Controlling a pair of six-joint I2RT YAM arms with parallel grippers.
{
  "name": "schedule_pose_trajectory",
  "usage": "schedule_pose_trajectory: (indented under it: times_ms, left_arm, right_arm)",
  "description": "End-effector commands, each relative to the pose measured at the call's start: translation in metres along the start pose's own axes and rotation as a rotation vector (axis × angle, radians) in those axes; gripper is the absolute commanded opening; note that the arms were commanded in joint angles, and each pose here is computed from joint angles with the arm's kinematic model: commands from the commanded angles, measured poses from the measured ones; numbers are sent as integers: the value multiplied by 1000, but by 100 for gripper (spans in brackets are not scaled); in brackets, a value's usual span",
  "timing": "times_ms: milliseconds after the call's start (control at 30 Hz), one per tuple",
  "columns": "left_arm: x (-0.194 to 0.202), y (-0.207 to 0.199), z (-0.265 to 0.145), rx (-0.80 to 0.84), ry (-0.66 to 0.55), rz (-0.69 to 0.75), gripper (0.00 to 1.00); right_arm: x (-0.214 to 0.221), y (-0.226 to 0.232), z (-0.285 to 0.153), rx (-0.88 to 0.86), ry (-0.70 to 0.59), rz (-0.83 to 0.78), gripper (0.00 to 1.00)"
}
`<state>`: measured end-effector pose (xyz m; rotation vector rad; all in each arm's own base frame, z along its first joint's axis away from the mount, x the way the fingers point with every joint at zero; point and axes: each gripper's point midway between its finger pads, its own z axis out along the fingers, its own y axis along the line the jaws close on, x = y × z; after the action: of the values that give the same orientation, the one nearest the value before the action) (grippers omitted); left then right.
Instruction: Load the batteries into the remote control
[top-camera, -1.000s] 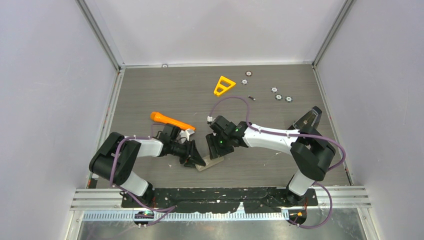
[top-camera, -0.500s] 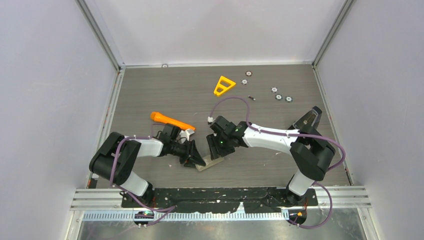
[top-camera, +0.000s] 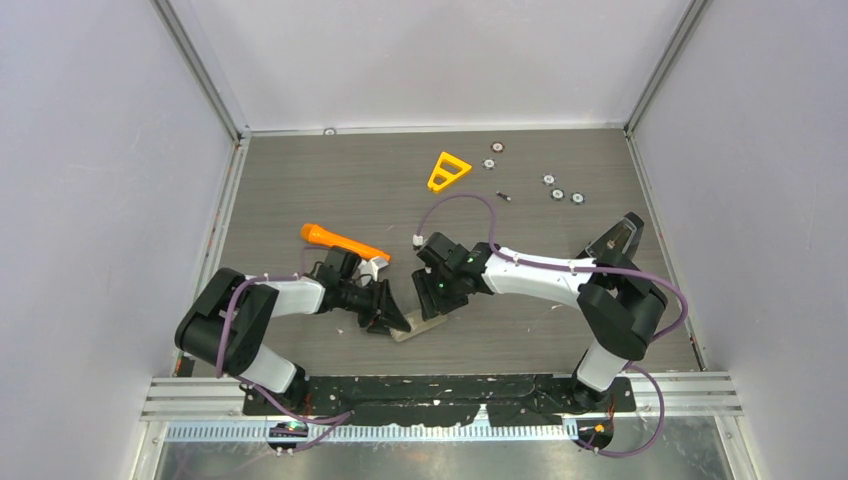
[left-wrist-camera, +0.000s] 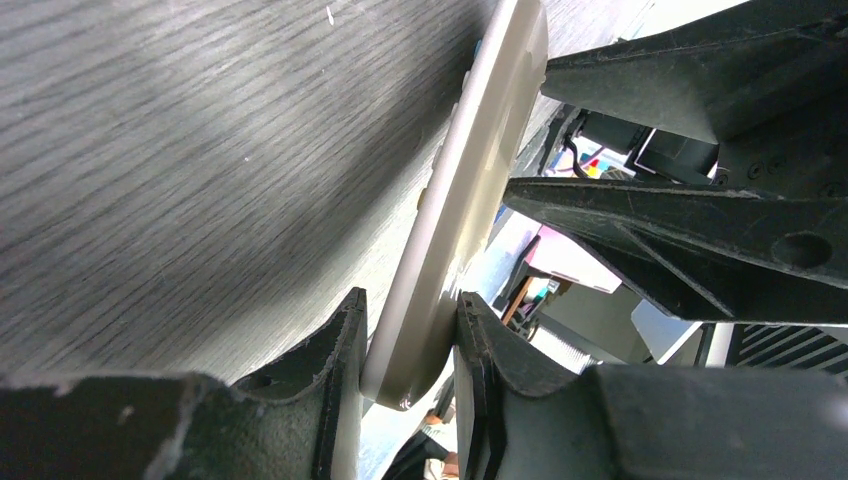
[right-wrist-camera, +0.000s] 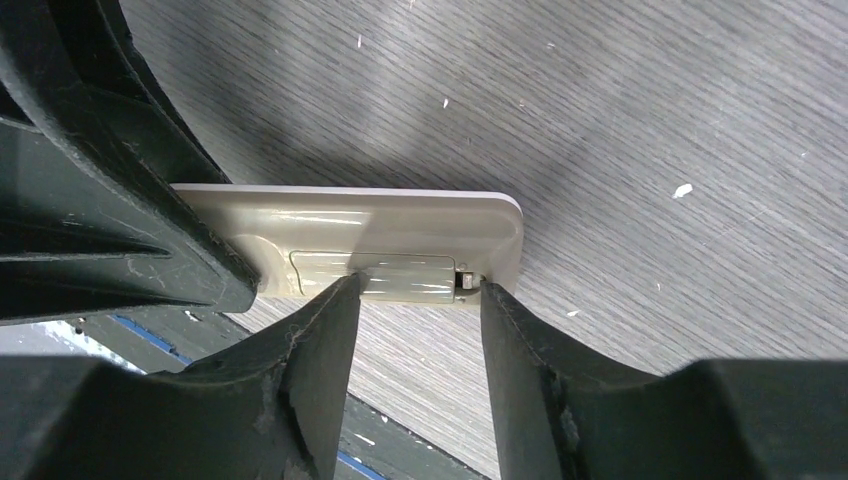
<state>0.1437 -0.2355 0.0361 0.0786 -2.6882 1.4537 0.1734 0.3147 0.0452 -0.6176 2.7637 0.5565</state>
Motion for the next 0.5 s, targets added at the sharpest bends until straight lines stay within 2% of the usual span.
schedule_pose_trajectory:
  times_ms: [0, 233, 467]
  left_arm:
    - [-8, 14, 1, -76, -50, 2, 0]
    - [-8, 13, 1, -67, -47, 17, 0]
    - [-9, 10, 3, -54, -45, 55, 0]
  right_arm:
    - [4, 14, 9, -34, 21, -18, 50]
    - [8, 15, 15, -32, 42, -26, 41]
    - [8, 14, 18, -12, 55, -43, 38]
